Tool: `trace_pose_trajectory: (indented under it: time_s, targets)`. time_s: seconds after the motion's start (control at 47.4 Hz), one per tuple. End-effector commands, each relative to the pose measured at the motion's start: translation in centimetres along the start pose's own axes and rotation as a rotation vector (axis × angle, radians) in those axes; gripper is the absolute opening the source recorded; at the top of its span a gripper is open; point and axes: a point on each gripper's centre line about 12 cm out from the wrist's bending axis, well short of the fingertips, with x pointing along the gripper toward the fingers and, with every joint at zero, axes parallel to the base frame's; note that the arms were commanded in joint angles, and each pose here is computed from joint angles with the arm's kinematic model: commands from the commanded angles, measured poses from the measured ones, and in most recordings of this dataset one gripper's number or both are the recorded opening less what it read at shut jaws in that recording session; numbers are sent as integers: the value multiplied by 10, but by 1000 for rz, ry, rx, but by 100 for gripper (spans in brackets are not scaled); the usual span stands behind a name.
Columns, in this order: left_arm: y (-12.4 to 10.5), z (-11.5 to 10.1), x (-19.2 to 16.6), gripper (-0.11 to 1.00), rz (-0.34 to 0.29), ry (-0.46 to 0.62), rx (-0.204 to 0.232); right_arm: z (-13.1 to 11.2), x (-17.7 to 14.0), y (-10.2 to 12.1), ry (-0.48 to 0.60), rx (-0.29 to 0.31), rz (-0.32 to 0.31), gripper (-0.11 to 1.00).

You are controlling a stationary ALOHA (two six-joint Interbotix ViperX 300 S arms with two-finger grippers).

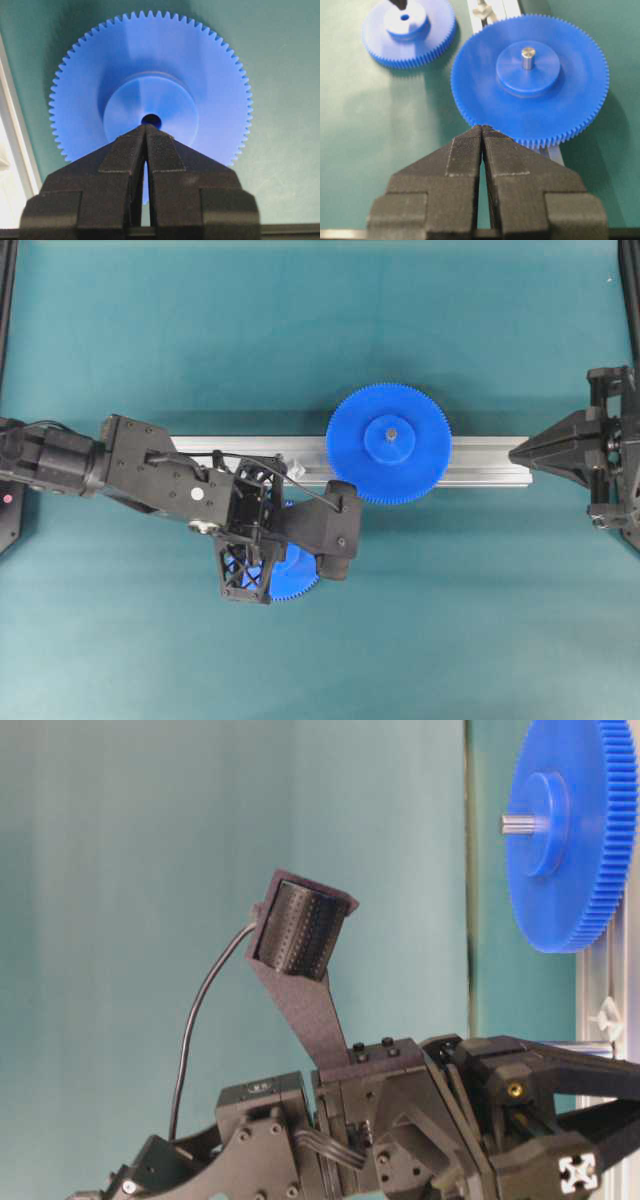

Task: Insert the small gear onto the shaft.
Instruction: 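Lower the open left gripper over the loose blue gear's hub, then close the left gripper on the blue gear's hub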

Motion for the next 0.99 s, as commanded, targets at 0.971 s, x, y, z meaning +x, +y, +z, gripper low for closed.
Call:
trace_pose_trajectory:
  time_s: [0.971]
  targets:
    - [-6, 12, -9, 0, -3, -37, 14, 4, 0, 0, -16, 11, -1, 8]
